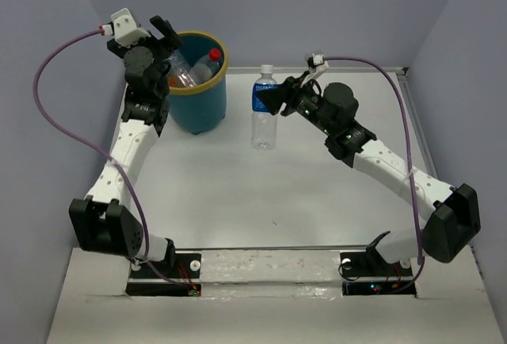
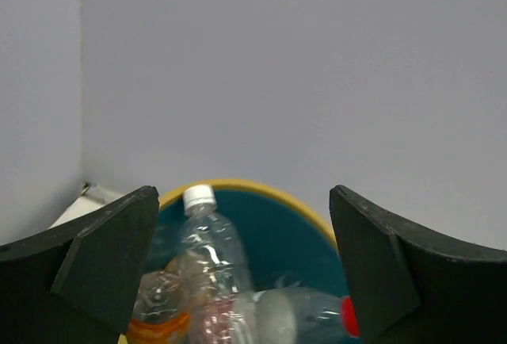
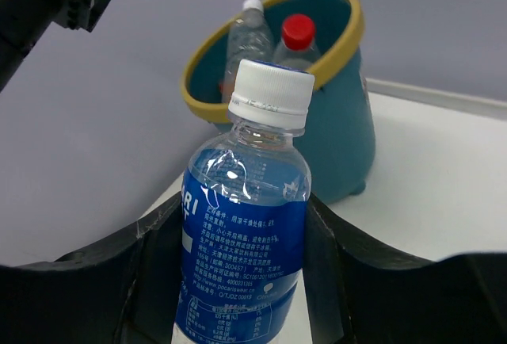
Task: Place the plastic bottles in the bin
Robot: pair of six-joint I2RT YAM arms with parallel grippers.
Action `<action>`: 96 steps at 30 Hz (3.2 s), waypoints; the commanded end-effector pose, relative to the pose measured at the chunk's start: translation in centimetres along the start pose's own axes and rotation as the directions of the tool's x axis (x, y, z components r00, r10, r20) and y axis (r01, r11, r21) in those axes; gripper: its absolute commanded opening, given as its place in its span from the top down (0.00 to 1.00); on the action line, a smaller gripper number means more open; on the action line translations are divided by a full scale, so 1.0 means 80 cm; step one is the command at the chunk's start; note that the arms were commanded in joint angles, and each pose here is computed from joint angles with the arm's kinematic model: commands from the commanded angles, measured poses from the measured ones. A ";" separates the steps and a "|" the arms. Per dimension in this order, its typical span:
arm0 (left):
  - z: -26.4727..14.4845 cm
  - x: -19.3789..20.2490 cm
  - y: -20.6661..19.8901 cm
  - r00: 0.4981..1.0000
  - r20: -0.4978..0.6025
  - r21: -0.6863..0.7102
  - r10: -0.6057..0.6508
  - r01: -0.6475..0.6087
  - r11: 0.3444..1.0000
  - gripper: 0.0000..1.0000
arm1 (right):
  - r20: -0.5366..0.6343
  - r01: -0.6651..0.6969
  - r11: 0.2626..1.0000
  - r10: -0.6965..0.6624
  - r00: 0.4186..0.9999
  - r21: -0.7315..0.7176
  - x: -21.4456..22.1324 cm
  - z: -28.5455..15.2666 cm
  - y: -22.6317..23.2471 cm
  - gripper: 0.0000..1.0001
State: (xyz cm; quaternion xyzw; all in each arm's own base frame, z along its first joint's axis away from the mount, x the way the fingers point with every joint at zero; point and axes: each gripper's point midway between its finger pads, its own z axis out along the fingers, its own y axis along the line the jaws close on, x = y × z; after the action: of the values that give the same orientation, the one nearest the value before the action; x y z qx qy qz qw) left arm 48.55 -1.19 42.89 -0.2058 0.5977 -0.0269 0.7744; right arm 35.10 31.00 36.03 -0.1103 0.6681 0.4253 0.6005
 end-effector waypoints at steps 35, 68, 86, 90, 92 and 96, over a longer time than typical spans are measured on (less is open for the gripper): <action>-0.335 0.095 0.091 0.916 -0.397 0.145 -0.057 0.124 0.982 0.01 | 0.492 0.511 0.839 -0.530 0.691 0.185 -0.019 0.309 0.051 0.62; -0.329 0.081 0.107 0.931 -0.356 0.090 -0.086 0.125 0.988 0.01 | 0.310 0.248 0.968 -0.250 0.917 0.048 -0.035 0.232 0.088 0.02; -0.327 0.076 0.111 0.937 -0.340 0.097 -0.084 0.123 0.988 0.01 | 0.198 0.172 0.985 -0.171 0.965 0.009 -0.026 0.070 0.085 0.00; -0.329 0.078 0.105 0.935 -0.346 0.127 -0.077 0.128 0.984 0.01 | 0.120 0.147 0.985 -0.156 0.980 0.086 0.022 0.018 0.046 0.00; -0.331 0.078 0.096 0.932 -0.354 0.168 -0.074 0.141 0.976 0.01 | 0.082 0.125 0.985 -0.136 0.987 0.117 0.043 -0.012 0.030 0.00; -0.344 0.071 0.064 0.925 -0.371 0.299 -0.081 0.202 0.933 0.01 | 0.004 0.036 0.991 -0.037 0.999 0.131 0.084 -0.066 0.015 0.00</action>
State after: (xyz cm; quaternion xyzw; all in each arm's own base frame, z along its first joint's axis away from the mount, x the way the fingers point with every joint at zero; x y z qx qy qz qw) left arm 23.81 -3.58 27.99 -0.1642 0.7224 -0.1588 0.6527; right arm 31.55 33.09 32.86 -0.1199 0.6630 0.3491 0.6512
